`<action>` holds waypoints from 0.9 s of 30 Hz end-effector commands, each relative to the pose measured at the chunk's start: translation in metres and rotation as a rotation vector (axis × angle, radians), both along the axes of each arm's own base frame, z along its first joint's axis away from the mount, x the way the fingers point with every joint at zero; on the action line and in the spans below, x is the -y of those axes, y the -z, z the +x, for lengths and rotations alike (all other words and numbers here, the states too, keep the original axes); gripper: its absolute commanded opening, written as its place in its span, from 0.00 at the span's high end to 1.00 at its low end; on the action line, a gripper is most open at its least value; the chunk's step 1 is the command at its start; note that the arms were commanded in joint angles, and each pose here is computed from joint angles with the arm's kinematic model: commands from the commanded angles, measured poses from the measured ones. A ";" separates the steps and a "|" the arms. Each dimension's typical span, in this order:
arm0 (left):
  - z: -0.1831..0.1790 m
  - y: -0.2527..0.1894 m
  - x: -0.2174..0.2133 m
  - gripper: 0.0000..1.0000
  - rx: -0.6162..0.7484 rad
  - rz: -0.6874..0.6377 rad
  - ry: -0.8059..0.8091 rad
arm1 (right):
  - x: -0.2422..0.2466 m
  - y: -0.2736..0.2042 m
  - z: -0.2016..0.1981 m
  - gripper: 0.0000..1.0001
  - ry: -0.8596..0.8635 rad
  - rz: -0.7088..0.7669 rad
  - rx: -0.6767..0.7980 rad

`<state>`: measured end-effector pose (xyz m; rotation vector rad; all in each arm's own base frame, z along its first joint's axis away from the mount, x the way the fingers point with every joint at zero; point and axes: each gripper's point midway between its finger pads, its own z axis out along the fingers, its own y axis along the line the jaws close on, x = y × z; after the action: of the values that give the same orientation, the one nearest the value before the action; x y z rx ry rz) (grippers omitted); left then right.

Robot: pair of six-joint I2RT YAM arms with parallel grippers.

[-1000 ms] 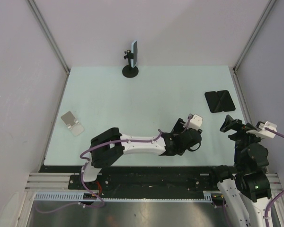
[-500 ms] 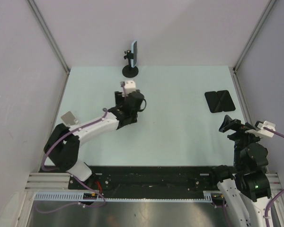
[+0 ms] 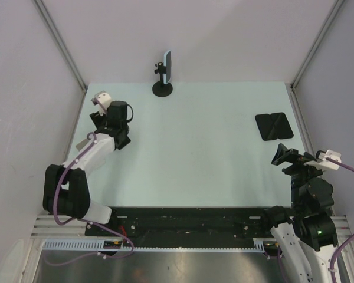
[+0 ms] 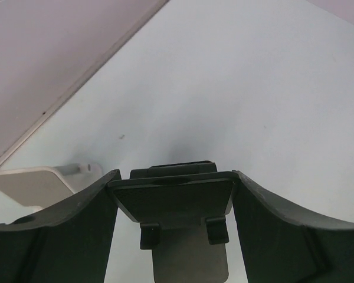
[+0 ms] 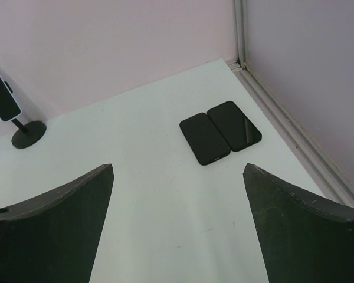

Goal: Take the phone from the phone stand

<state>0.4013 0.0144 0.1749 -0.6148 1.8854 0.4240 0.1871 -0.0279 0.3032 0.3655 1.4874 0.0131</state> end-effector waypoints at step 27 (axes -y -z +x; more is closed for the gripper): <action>0.006 0.040 -0.071 0.64 -0.059 0.050 -0.091 | -0.020 -0.002 0.010 0.03 -0.103 -0.031 0.028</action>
<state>0.4017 0.0814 0.1244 -0.6511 1.9718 0.5702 0.1949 -0.0107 0.2938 0.2792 1.5196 0.0598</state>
